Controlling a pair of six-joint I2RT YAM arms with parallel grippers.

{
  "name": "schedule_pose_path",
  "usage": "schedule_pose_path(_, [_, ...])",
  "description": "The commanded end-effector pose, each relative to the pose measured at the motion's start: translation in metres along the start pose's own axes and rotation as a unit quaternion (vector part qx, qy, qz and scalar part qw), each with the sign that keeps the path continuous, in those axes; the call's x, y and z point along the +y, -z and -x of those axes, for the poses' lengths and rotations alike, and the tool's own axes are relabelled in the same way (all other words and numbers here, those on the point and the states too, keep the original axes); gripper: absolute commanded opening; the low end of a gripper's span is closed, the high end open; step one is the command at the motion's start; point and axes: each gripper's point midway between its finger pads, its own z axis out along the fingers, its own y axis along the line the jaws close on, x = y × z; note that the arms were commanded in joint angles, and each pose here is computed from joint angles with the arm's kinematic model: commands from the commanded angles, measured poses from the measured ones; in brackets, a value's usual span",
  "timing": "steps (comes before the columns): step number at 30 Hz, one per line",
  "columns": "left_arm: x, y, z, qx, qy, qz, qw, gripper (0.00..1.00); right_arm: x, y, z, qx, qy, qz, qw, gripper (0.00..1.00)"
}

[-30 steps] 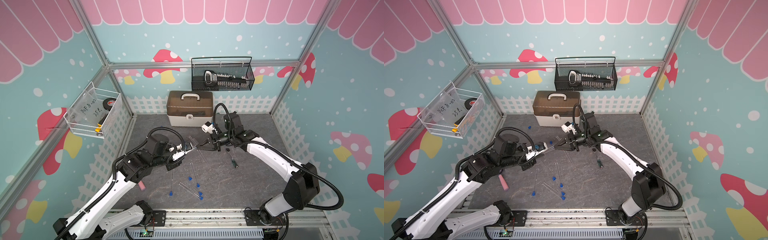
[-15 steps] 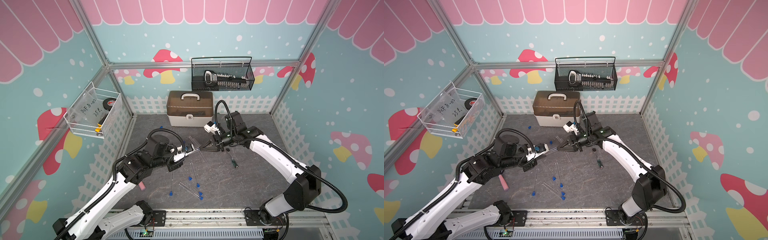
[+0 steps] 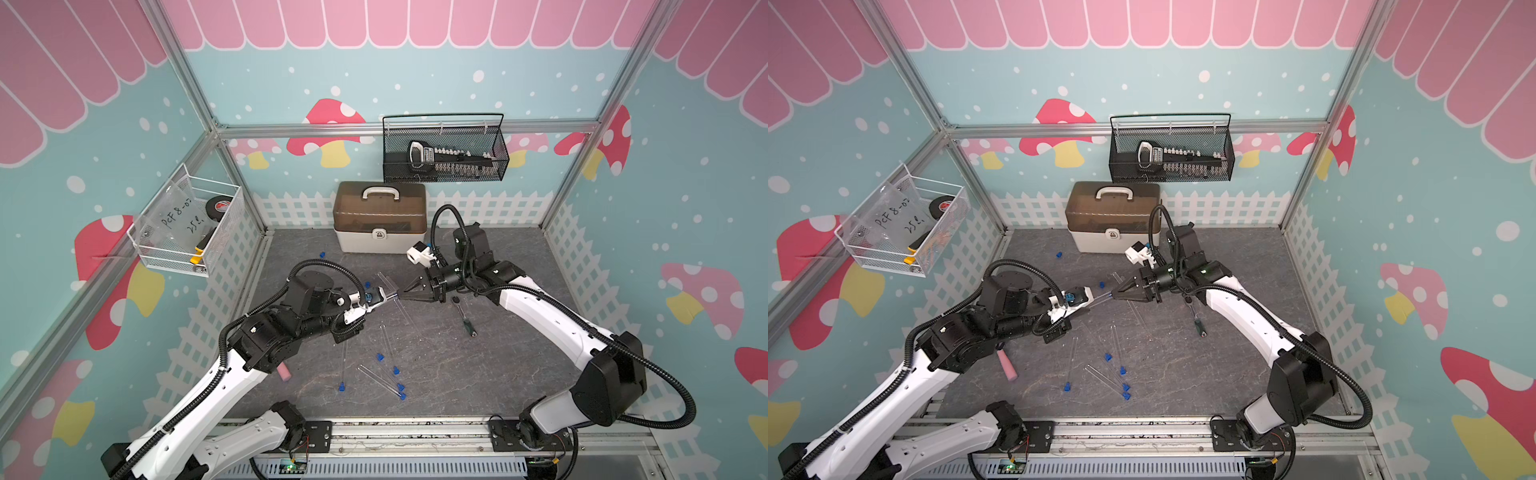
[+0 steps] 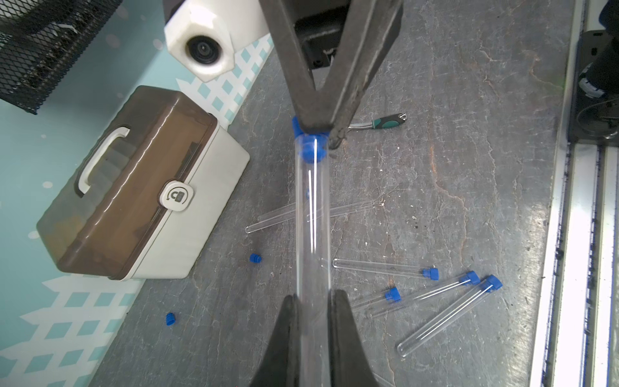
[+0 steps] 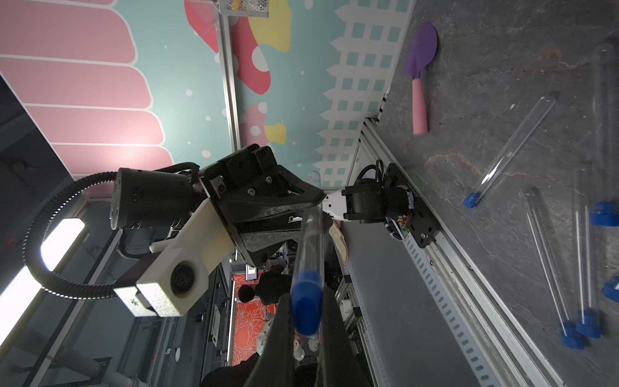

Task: Remove stoppers from test tubes
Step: Open the stopper on the test tube.

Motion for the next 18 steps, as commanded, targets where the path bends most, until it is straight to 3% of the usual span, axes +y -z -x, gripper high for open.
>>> schedule_pose_path(1, [-0.0257,0.0088,-0.0509,0.092,0.001,-0.04,0.995,0.0,0.0325,0.0326,0.0292,-0.077,0.042,0.035,0.996,0.0])
schedule_pose_path(18, [-0.0241,0.0158,-0.0513,0.092,-0.006,-0.032,0.995,0.0,0.0396,0.0369,0.0361,-0.094,0.037,0.058,0.993,0.0])
